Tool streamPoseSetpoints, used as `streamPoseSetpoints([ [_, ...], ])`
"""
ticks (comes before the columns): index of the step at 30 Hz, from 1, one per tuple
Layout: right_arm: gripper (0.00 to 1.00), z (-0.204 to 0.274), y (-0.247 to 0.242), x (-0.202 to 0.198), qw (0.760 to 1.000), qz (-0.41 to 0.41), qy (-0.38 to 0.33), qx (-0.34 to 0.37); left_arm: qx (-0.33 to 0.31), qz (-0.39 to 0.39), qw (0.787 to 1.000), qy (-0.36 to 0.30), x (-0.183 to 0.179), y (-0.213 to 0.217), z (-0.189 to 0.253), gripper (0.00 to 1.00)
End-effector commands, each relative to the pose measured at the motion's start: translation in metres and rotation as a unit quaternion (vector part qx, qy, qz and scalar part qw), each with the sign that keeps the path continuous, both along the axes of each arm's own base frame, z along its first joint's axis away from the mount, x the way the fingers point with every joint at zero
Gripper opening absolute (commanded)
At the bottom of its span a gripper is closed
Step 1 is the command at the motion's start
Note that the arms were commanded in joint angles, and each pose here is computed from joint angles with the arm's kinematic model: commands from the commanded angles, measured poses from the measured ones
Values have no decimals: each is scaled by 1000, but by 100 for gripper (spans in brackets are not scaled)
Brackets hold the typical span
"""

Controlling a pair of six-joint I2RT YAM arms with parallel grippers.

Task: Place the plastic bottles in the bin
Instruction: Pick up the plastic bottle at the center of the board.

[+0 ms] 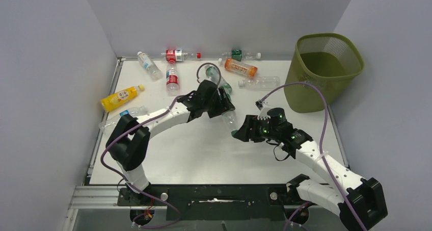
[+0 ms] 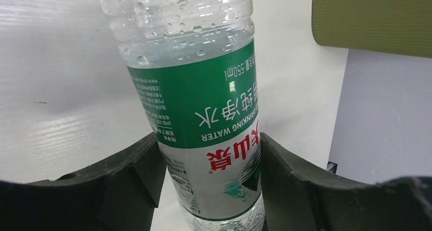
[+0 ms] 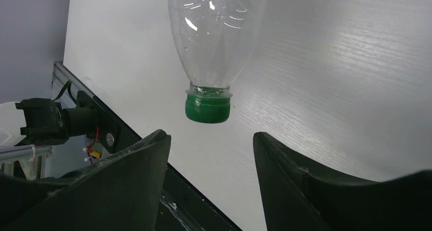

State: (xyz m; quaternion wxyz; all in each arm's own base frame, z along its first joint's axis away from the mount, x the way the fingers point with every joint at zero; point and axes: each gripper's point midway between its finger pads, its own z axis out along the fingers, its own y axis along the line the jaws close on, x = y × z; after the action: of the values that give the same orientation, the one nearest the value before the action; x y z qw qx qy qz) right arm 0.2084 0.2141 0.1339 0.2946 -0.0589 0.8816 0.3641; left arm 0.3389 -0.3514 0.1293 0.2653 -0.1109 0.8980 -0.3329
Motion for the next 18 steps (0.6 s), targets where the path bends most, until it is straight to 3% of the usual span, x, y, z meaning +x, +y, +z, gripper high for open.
streamPoseSetpoints([
  [1,64,24,12,16,999,4,-42,22,-56,-15,998,-40,2,-20,45,59],
  [9,62,16,17,21,999,10,-35,19,-71,-28,996,-35,-5,-33,45,59],
  [18,42,12,19,23,999,14,-33,17,-76,-44,996,-32,-9,-45,43,59],
])
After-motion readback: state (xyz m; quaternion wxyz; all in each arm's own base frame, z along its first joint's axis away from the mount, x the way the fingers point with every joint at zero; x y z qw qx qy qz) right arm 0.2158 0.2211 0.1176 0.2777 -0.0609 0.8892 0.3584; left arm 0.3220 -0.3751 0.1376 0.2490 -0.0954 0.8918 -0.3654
